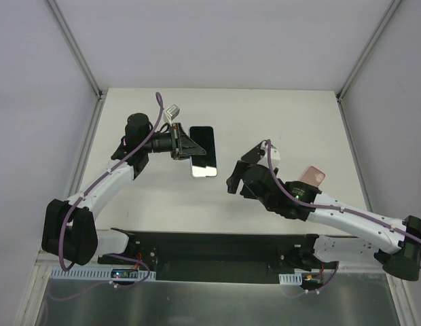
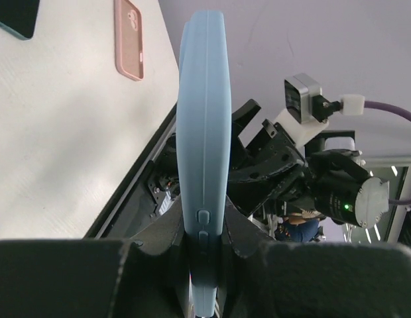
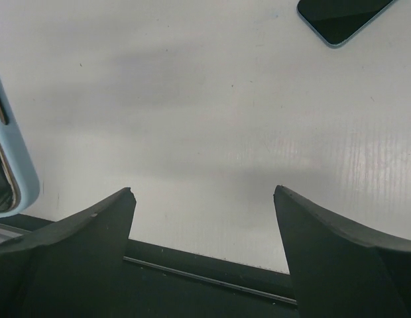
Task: Take the phone out of the phone case
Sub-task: Remove the phone case from the phone.
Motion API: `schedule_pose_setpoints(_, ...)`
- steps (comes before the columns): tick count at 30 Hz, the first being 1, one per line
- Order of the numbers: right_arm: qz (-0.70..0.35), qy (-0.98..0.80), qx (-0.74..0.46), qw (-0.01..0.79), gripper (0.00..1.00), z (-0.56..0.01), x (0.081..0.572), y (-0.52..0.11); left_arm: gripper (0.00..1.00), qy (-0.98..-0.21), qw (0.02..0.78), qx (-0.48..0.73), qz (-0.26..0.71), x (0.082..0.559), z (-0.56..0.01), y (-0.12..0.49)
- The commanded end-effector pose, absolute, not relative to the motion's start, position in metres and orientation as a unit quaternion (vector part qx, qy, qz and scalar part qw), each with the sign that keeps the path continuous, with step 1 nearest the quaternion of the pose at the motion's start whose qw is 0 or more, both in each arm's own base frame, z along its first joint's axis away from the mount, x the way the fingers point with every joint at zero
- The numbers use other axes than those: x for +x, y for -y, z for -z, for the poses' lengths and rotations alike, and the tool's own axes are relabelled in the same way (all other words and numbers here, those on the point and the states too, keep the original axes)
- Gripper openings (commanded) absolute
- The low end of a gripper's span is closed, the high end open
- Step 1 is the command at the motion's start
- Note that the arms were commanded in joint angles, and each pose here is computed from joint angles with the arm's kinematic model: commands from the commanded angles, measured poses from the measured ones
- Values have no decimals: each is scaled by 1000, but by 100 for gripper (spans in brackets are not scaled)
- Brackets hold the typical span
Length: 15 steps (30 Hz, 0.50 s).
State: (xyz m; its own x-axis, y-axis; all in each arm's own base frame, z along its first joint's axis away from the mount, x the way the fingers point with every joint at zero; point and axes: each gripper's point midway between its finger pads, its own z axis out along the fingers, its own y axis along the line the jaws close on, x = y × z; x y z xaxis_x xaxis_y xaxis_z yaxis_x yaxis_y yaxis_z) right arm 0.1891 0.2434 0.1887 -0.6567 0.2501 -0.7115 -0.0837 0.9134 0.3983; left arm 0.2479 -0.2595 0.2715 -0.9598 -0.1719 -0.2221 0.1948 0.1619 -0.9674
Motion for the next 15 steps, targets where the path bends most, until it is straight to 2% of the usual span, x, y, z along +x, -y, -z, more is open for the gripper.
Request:
schedule_pose_setpoints(1,-227,-883,44,409,89,-197,183,-243,0,-707,184,84,678,235,-321,261)
schedule_pose_setpoints(9,-321,-846,40,424,88,-240,181,-268,0,-708,184,81,677,237,-320,261)
schedule_pose_setpoints(15,-311,-849,27,427,88,-241,182,-270,0,-709,184,79,676,239,-319,261)
